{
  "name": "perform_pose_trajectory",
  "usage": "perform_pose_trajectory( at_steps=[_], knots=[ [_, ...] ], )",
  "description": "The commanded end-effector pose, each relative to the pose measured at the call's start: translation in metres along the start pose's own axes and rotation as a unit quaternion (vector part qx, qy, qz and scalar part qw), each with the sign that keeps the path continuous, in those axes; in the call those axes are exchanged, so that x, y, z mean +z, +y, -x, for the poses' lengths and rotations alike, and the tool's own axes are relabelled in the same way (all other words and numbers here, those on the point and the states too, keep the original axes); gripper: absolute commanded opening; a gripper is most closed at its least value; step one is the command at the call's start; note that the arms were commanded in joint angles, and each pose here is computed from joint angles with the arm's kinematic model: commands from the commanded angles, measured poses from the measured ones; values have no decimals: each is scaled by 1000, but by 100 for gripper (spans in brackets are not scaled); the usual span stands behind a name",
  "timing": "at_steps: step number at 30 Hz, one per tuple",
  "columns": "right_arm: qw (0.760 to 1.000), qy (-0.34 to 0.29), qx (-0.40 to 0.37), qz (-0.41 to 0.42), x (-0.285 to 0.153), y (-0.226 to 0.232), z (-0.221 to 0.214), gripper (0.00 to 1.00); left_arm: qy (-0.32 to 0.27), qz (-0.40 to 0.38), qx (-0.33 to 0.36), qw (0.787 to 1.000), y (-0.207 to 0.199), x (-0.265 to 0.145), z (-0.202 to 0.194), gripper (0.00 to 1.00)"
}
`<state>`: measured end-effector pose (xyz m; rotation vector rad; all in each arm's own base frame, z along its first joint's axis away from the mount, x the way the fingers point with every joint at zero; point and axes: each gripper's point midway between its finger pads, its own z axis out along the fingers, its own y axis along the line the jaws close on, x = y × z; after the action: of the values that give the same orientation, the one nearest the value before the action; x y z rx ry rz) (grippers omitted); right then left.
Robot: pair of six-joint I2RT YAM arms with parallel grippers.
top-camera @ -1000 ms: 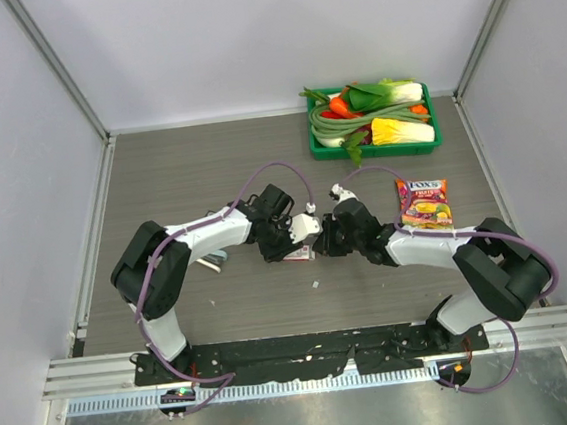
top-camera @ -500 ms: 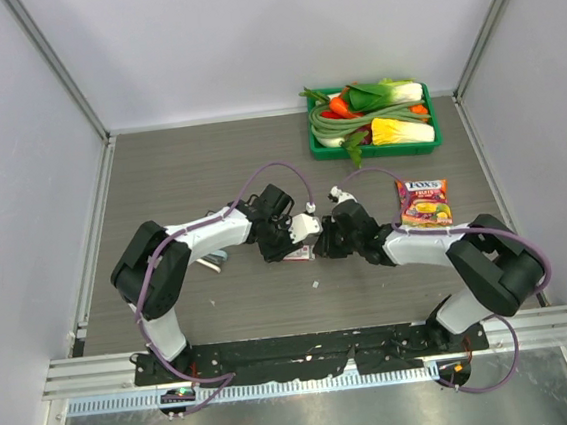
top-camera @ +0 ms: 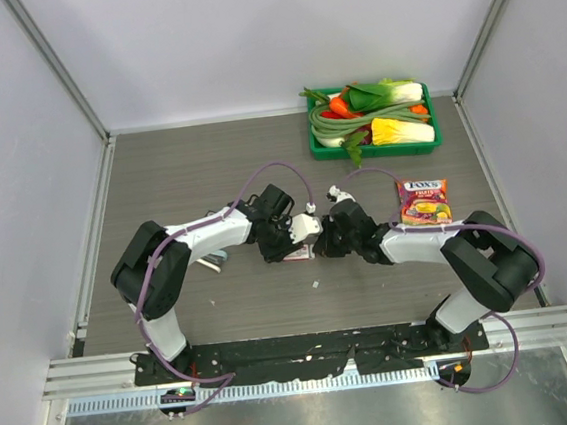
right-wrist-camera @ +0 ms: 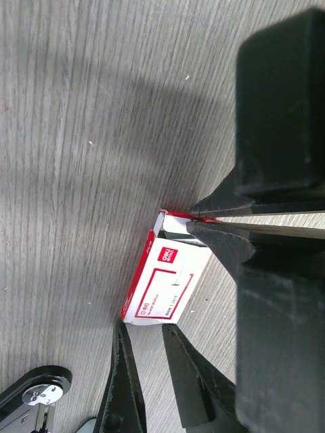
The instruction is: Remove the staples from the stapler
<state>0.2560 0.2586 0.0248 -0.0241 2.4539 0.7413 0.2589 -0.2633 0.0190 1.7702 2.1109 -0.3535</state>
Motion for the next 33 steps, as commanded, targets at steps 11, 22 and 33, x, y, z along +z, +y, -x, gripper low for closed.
perform_pose_trajectory(
  at_steps=[11,22,33],
  knots=[
    [1000,14,-15,23,9,27,-8,9,-11,-7,3,1000,-5,3,9,41],
    [999,35,6,17,7,35,-11,9,-10,-7,2,1000,-7,3,8,41],
    [996,40,-8,76,8,72,-21,13,-15,-8,2,1000,-8,6,13,41]
  ],
)
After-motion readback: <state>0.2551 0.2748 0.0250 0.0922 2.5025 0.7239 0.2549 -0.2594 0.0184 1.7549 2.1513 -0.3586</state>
